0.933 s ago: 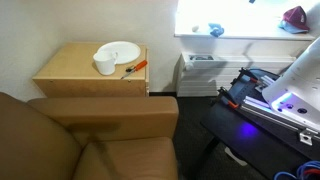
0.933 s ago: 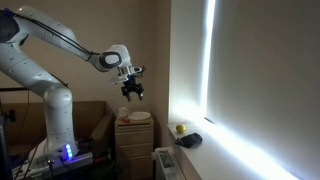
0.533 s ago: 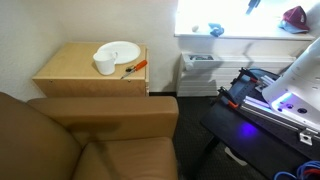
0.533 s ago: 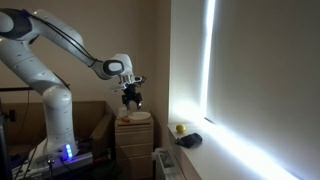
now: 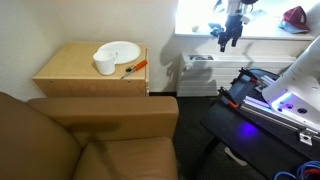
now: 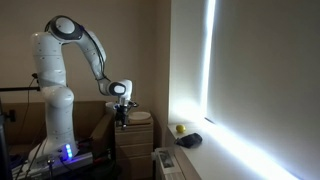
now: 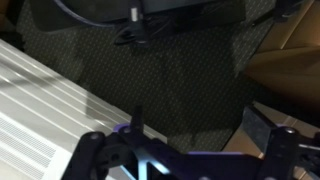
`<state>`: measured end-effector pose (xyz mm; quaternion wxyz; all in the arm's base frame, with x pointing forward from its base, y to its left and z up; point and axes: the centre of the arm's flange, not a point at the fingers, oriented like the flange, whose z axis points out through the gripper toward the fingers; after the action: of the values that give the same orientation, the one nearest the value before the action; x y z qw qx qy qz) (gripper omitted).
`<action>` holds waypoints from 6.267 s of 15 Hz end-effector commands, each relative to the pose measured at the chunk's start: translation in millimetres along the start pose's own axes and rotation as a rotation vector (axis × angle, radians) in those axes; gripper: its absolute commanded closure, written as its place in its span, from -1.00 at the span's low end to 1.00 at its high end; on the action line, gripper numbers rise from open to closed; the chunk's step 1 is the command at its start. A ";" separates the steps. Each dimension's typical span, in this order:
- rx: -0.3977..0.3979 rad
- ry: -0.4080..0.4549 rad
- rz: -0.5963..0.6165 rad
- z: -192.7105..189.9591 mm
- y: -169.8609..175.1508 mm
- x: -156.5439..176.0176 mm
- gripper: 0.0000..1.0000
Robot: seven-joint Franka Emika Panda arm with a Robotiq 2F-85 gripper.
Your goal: Open the first flat drawer of the side cabinet
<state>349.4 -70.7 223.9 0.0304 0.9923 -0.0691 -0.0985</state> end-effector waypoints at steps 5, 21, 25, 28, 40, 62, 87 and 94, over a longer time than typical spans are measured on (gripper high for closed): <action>0.009 -0.019 0.007 20.8 -29.2 7.8 -1.00; 0.339 0.181 0.286 7.0 -129.0 123.9 -1.00; 0.298 0.203 0.330 26.3 -129.7 132.5 -1.00; 0.329 0.199 0.417 66.6 -161.8 157.2 -1.00; 0.401 0.308 0.594 89.9 -185.9 213.7 -1.00; 0.468 0.445 0.407 109.3 -204.5 258.9 -1.00; 0.559 0.259 0.551 140.2 -207.3 299.7 -1.00; 0.558 0.434 0.433 125.4 -212.7 275.1 -1.00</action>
<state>632.5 83.3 33.0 -0.1907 0.9212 -0.3155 0.1241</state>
